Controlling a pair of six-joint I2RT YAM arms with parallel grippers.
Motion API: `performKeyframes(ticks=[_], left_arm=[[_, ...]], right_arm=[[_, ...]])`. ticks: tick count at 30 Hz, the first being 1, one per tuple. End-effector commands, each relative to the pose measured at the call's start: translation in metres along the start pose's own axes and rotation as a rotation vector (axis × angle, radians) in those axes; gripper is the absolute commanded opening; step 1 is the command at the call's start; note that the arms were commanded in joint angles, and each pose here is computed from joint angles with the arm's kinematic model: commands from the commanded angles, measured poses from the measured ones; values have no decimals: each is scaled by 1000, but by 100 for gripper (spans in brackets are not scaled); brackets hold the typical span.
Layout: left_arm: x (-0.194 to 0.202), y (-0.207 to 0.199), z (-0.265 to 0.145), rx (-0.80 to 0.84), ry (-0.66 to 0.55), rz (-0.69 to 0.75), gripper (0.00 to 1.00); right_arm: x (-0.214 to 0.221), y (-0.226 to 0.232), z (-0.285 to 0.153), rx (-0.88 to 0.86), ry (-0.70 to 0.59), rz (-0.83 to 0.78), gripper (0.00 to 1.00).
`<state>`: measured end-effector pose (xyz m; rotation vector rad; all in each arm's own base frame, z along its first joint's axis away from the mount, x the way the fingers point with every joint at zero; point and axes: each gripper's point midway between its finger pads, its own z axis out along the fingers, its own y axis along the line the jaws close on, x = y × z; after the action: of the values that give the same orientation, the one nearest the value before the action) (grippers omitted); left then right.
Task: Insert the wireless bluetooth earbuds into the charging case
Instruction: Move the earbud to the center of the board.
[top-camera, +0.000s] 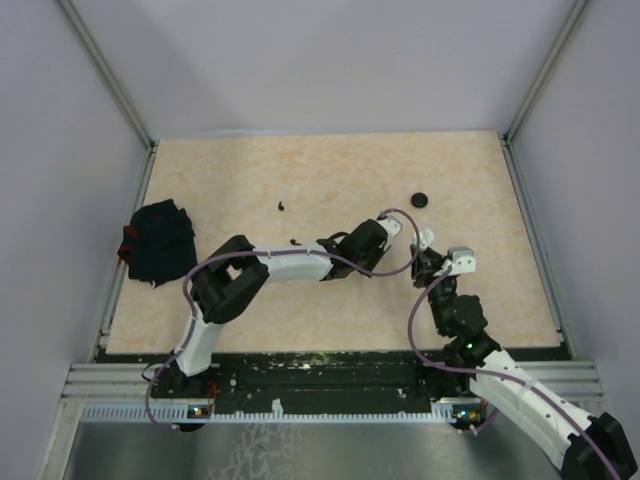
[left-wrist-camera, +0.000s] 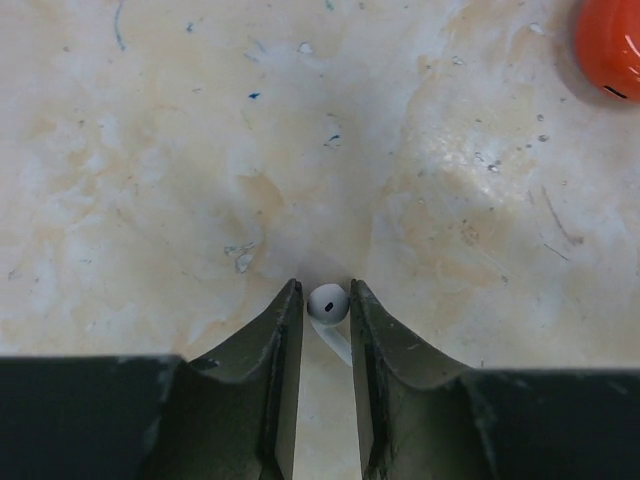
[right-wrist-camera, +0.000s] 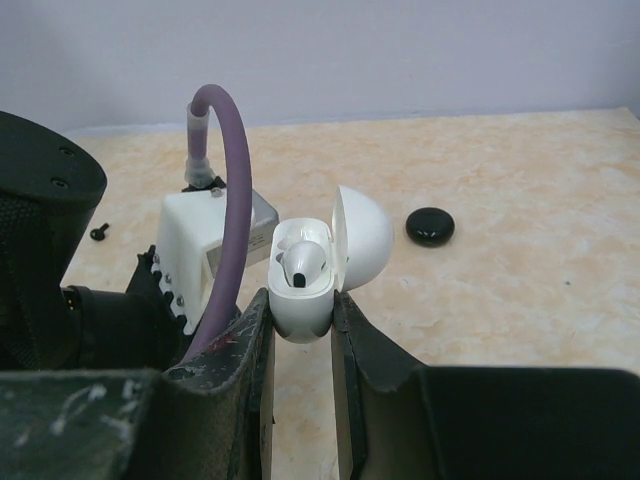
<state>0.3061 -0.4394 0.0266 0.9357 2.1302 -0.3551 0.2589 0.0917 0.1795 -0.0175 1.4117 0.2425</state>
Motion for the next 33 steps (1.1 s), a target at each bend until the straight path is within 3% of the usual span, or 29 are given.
performKeyframes(ticks=[1, 6, 13, 33], left_arm=[[33, 28, -17, -140, 103, 12, 28], [59, 54, -45, -197, 145, -26, 22], [89, 85, -84, -232, 179, -89, 22], [108, 114, -118, -315, 282, -310, 38]], right_arm=[[-28, 10, 7, -32, -79, 37, 0], [-26, 21, 10, -86, -70, 26, 0], [-20, 45, 15, -204, -61, 12, 0], [-3, 65, 14, -316, -47, 8, 0]])
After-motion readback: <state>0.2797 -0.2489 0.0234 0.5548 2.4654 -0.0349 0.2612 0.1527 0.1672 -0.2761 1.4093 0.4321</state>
